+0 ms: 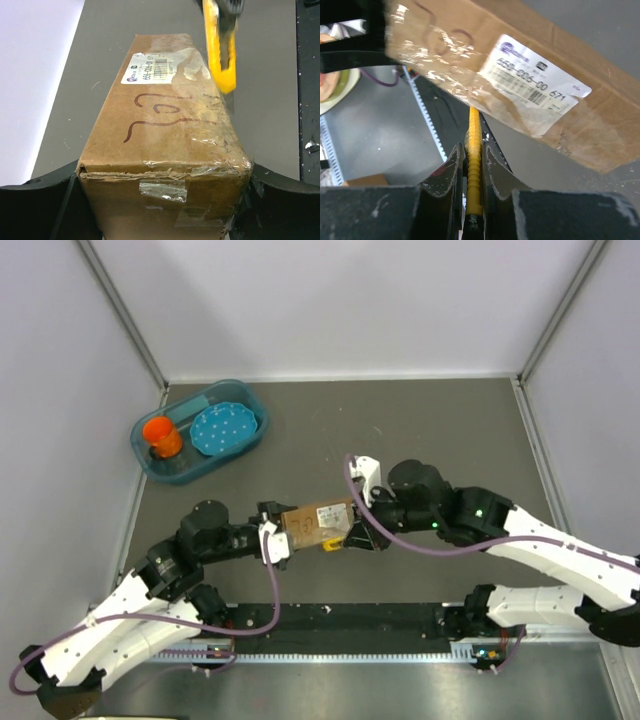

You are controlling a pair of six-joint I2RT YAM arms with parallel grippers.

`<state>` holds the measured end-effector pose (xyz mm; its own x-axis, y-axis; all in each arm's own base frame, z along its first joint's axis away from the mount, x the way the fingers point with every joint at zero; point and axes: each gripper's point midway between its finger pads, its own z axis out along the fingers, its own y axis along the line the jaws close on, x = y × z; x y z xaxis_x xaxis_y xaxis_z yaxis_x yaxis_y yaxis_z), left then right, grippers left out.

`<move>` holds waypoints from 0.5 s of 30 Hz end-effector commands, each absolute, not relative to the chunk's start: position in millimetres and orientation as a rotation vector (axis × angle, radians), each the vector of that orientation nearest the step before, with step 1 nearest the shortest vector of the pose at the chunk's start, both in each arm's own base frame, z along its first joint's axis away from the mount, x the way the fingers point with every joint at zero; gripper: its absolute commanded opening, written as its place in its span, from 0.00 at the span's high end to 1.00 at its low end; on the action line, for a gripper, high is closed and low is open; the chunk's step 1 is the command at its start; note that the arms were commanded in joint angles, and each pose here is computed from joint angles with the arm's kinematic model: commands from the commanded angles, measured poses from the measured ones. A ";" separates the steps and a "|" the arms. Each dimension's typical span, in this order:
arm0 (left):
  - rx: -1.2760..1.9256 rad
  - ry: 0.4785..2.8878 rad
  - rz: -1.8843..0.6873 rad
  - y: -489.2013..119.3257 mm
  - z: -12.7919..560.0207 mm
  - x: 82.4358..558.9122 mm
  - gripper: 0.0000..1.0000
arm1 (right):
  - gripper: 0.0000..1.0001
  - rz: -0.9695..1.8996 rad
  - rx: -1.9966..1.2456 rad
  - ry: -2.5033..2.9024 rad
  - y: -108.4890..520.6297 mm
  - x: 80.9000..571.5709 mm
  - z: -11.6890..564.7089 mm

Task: Unpack the express box
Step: Cut the express box at the center of the board.

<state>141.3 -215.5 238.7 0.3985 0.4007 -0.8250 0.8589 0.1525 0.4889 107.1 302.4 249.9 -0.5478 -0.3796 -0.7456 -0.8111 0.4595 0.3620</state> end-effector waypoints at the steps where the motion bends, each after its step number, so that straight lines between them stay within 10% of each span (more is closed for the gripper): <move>1: 1.542 1.208 -0.574 -219.3 216.6 122.6 0.81 | 1.00 1.109 -0.949 1.833 296.6 103.4 343.6; 15: 1.578 1.229 -0.555 -218.5 209.0 125.2 0.81 | 1.00 1.225 -0.886 1.817 312.8 103.5 358.7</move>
